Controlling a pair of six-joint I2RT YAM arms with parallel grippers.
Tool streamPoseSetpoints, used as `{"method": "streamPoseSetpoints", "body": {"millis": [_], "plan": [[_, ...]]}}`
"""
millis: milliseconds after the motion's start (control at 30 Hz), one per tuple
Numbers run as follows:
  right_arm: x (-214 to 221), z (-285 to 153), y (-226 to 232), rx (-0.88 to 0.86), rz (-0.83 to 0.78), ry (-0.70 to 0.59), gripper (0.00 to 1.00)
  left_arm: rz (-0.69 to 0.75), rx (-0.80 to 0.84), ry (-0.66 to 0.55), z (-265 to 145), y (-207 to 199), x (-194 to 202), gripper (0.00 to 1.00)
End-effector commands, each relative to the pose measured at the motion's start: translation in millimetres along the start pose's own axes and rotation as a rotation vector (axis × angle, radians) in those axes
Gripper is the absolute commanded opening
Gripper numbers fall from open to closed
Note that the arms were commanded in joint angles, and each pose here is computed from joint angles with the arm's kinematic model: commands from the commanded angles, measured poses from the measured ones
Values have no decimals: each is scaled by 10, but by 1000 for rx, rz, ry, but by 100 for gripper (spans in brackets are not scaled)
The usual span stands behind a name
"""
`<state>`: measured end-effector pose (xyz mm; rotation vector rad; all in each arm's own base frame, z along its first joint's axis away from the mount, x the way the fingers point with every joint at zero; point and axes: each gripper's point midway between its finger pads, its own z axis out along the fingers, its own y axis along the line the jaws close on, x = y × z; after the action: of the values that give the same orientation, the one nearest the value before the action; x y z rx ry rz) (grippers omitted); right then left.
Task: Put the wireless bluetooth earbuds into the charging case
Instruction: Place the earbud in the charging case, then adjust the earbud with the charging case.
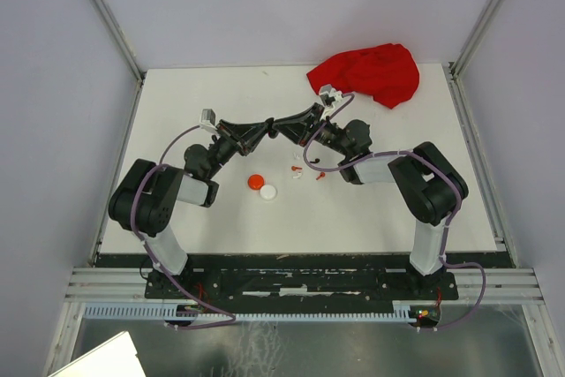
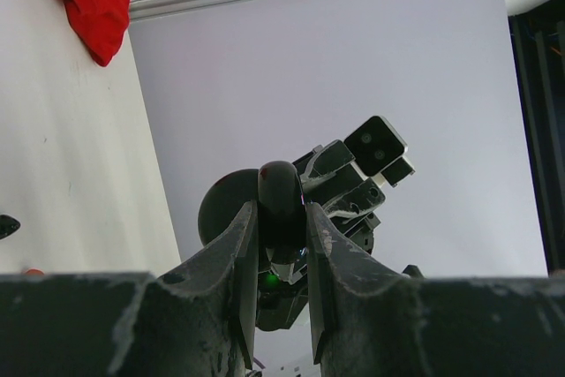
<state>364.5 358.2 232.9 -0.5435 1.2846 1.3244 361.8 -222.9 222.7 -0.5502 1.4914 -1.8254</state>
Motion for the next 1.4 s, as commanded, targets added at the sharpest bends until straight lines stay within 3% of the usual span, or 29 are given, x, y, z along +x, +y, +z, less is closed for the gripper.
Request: {"method": "streamPoseSetpoints", "body": {"millis": [0,167,333,433,667,800,900,1100,1367], "plan": [[-99,9,107,-42,-46,-38,12,-30,119,-10,26,-397,-20,3],[-70,-30,103,-31,-54,-27,23,-30,129,-17,51,-435,-43,3],[-148,-42,122,-20,-68,-50,58,-21,117,-17,54,-413,-44,3],[-281,-55,171,-12,-92,-81,70,-19,99,-22,34,-355,-38,3],[-532,-165,77,168,-127,-59,74,-5,73,-31,1,-272,-35,3],[-539,-396,-271,506,-115,103,71,15,34,-42,-11,-189,-44,3],[-456,-530,-366,631,-136,237,72,28,19,-46,-13,-169,-44,3],[-356,-614,-395,715,-201,323,75,41,-2,-38,8,-150,-11,3],[-355,-573,-397,765,-286,327,75,40,-41,-2,40,-84,95,3]]}}
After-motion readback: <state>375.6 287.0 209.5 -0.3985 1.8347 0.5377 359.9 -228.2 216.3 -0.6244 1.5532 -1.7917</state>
